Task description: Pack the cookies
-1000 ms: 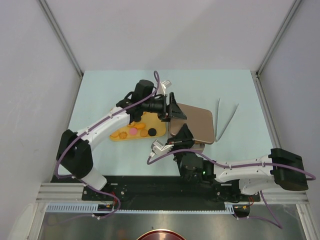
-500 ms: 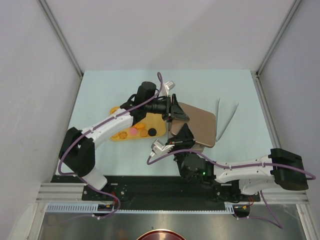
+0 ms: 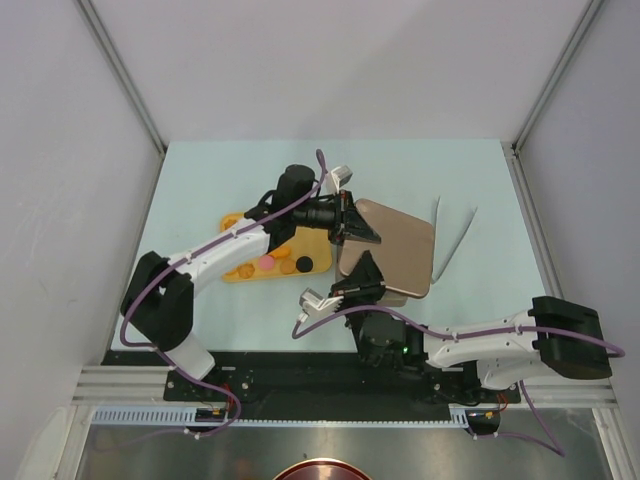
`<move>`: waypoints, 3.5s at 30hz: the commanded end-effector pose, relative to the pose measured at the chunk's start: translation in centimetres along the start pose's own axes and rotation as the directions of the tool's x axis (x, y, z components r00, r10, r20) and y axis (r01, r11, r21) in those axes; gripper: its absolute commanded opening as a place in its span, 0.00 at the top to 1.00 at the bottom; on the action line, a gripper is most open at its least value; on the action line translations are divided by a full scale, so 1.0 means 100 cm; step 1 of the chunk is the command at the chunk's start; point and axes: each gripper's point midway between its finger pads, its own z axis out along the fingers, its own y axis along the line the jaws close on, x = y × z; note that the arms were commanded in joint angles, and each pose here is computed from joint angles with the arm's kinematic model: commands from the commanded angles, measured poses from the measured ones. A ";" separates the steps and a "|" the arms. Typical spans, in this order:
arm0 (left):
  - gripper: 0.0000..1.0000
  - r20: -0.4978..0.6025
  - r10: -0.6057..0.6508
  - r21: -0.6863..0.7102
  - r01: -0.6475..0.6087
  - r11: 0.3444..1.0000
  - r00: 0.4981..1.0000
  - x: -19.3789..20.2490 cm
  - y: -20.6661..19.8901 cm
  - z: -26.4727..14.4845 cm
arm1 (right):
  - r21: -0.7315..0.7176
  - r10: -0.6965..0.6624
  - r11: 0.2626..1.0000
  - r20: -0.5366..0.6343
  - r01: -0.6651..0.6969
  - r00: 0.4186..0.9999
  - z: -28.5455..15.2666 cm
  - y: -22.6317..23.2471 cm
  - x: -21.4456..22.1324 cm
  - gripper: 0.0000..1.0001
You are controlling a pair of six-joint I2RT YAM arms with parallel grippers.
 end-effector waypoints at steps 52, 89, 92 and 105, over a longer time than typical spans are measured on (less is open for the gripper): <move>1.00 0.248 0.353 -0.132 -0.329 0.935 0.902 -0.049 0.038 -0.021 | -0.098 0.974 -0.226 -0.033 -0.969 -0.224 -0.060 -0.158 0.046 0.74; 1.00 0.242 0.080 -0.058 -0.068 0.996 0.967 -0.041 0.141 -0.042 | 0.300 0.690 -0.483 -0.449 -0.823 -0.568 0.097 0.068 0.195 0.96; 1.00 0.245 0.068 -0.069 -0.052 0.996 0.967 -0.043 0.149 -0.039 | 0.317 0.677 -0.487 -0.451 -0.814 -0.581 0.097 0.080 0.199 1.00; 0.96 0.221 -0.007 -0.143 0.040 0.989 0.975 -0.044 0.190 -0.025 | 0.379 0.649 -0.454 -0.480 -0.806 -0.591 0.092 0.121 0.211 1.00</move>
